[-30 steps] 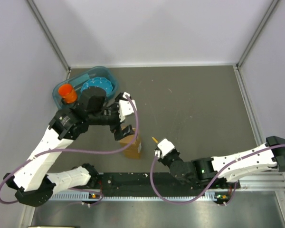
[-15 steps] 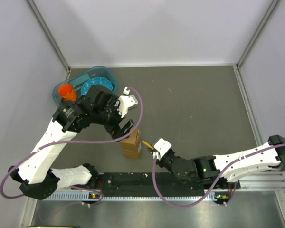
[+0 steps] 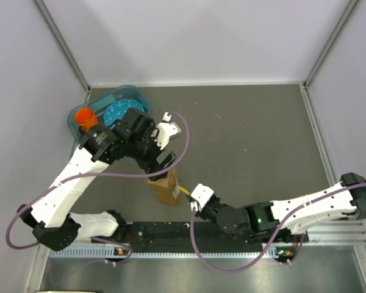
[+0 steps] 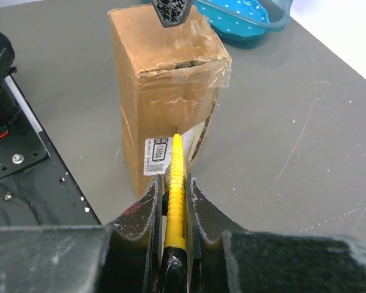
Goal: Unpack the express box
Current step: Cut the express box at the center of the board.
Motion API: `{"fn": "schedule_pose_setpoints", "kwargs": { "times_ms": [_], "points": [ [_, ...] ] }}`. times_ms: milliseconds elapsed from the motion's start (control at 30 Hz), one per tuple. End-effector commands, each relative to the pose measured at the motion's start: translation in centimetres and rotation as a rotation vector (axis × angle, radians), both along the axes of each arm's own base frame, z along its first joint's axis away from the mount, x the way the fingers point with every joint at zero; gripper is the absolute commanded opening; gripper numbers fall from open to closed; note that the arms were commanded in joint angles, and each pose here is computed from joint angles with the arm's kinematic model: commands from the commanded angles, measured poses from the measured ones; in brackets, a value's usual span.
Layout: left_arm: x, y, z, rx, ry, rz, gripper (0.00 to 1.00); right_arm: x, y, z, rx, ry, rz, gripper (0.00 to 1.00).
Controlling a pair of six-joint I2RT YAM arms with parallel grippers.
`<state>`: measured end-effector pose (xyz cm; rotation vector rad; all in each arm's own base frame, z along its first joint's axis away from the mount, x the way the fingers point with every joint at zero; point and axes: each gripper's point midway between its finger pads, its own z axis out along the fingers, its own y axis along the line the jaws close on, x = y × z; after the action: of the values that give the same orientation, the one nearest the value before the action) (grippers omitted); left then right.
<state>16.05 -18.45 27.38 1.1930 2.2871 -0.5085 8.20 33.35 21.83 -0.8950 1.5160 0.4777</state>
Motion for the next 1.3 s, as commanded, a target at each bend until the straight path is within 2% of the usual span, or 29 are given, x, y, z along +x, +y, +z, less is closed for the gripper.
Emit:
{"fn": "schedule_pose_setpoints", "kwargs": {
  "times_ms": [0,167,633,1000,1267],
  "points": [
    [-0.3,0.8,-0.4,0.039,0.011,0.020,0.98,-1.5,1.2,2.3,0.051,0.014,0.060,0.00],
    [-0.1,1.9,-0.8,0.102,0.009,0.035,0.98,-2.0,1.2,2.1,0.031,0.025,0.089,0.00],
    [-4.3,-1.2,0.5,-0.043,0.172,-0.206,0.99,-5.0,3.9,2.1,0.030,0.058,0.268,0.00],
    [-4.6,0.0,-0.4,0.073,0.130,-0.310,0.99,-4.9,4.7,2.0,0.013,0.028,0.282,0.00],
    [-5.4,0.1,-0.9,0.089,0.129,-0.340,0.99,-3.3,5.8,2.0,0.026,0.008,0.262,0.00]
  ]
}}
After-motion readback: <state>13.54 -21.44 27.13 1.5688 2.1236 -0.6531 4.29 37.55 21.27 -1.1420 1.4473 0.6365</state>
